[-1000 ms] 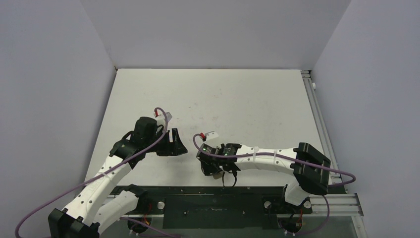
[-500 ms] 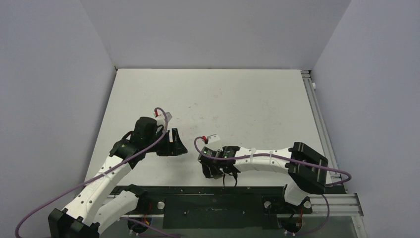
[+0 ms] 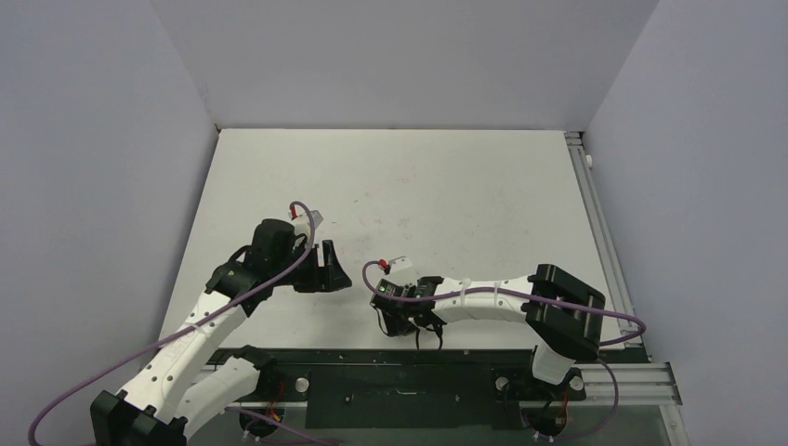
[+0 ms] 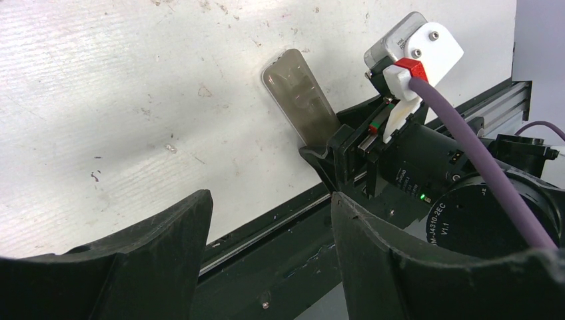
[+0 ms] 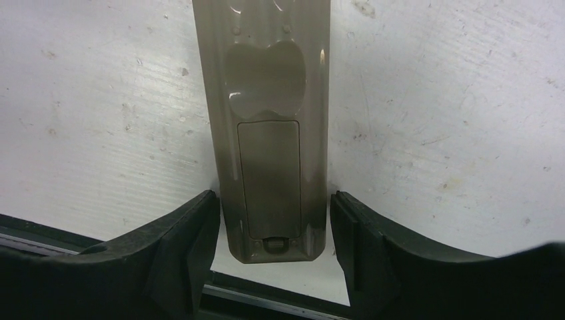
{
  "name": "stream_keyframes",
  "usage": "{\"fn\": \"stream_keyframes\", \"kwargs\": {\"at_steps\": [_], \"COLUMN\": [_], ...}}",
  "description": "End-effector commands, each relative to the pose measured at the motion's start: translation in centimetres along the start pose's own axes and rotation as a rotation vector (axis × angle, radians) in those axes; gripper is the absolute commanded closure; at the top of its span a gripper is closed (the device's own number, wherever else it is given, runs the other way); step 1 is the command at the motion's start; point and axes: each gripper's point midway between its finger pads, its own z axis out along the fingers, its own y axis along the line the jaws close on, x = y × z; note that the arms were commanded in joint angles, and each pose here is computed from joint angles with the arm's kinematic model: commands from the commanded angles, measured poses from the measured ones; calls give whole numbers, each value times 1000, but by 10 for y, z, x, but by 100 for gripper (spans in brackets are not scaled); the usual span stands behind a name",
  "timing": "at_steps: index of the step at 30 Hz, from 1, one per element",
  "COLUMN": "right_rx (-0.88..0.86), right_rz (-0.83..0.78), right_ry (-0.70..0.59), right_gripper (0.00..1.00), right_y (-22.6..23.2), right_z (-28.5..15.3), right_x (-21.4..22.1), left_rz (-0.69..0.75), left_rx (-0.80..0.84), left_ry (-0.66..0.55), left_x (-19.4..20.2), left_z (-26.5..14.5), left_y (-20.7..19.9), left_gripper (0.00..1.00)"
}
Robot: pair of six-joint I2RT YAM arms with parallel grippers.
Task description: Load the batteries into the remote control
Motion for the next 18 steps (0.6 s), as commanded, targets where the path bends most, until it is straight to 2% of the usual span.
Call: {"fn": "stream_keyframes", "kwargs": {"at_steps": [1, 7, 13, 18], "right_rx": [11, 25, 42, 22], "right_rz": [3, -11, -24, -18], "right_ry": [-9, -2, -4, -1], "right_gripper": [40, 49, 67, 77], "right_y": [-1, -4, -7, -2], "right_z": [5, 7, 5, 2], "right_x": [1, 4, 2, 0], "left_rz": [8, 3, -2, -7], "left_rx": [15, 6, -2, -5], "left_ry": [-38, -32, -33, -31], "left_x": [-10, -9, -10, -9], "left_z": [0, 2, 3, 3], "left_y": [-3, -2, 0, 0], "left_gripper": [37, 37, 37, 37]}}
